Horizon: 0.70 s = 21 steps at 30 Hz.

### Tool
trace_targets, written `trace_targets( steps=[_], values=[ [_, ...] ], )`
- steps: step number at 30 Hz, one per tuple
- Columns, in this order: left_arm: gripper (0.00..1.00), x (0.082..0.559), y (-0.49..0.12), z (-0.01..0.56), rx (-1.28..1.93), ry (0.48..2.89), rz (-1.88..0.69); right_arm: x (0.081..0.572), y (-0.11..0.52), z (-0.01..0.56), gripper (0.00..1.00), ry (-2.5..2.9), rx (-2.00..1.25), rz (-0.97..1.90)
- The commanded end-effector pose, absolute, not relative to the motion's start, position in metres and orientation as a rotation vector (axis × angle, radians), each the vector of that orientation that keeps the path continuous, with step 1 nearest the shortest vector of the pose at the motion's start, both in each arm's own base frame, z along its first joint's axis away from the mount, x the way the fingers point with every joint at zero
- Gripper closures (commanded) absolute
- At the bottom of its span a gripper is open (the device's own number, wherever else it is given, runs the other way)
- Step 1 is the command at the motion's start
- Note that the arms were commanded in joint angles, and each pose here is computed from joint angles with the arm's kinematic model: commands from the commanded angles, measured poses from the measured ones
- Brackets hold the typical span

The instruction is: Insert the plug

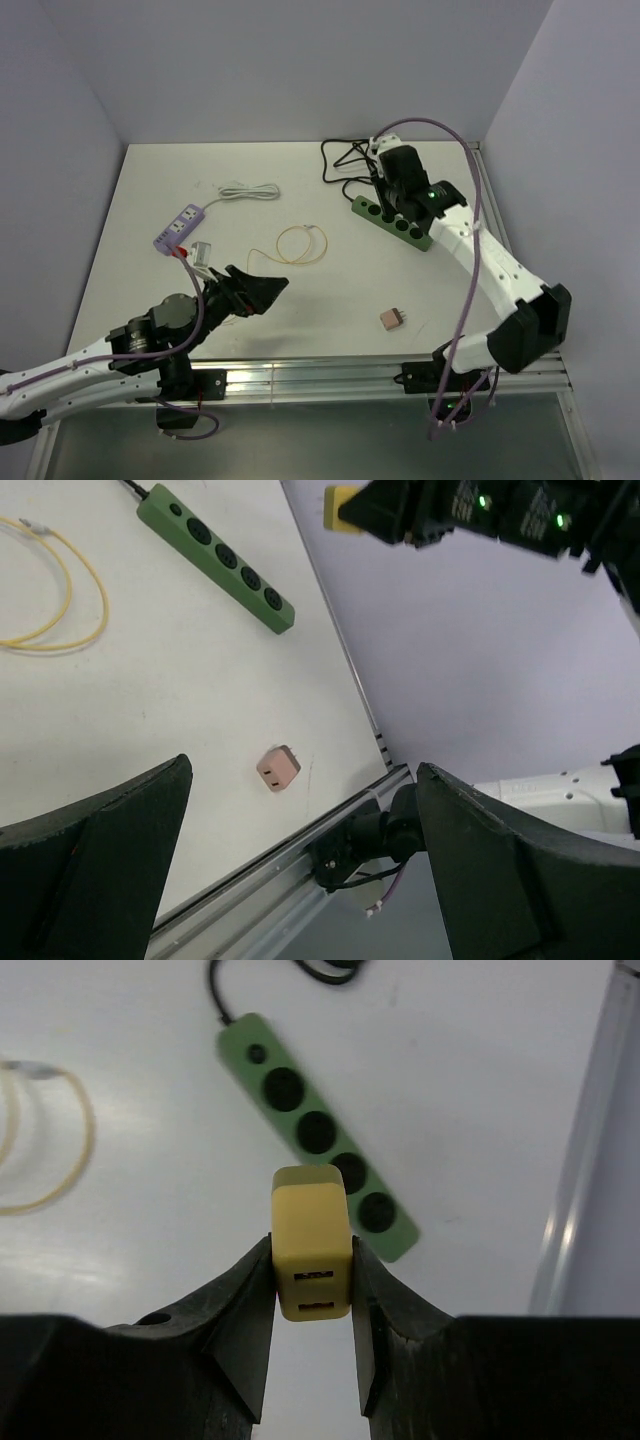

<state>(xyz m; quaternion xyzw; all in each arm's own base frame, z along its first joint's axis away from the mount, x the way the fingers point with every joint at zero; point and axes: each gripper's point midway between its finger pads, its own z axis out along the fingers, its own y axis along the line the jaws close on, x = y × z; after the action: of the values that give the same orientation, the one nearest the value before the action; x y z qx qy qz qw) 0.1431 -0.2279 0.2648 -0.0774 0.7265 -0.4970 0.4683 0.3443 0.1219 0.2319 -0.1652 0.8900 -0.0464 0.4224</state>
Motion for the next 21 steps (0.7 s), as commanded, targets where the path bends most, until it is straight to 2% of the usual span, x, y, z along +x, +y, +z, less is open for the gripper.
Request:
trace_targets(
  steps=[1,3,4,10,21],
  values=[
    [0.01,0.143,-0.236,0.266,-0.208,1.803,-1.239,0.379,0.101,0.238,1.00,2.217,-0.522,-0.303],
    [0.01,0.141,-0.242,0.259,-0.194,1.838,-1.242,0.393,0.103,0.238,1.00,2.228,-0.584,-0.325],
    [0.01,0.141,-0.243,0.259,-0.190,1.845,-1.241,0.399,0.103,0.216,1.00,2.293,-0.648,-0.340],
    [0.01,0.143,-0.243,0.259,-0.161,1.855,-1.193,0.439,0.097,0.186,1.00,2.375,-0.697,-0.445],
    [0.01,0.165,-0.234,0.270,-0.079,1.806,-0.969,0.439,0.125,0.132,1.00,2.510,-0.984,-0.134]
  ],
)
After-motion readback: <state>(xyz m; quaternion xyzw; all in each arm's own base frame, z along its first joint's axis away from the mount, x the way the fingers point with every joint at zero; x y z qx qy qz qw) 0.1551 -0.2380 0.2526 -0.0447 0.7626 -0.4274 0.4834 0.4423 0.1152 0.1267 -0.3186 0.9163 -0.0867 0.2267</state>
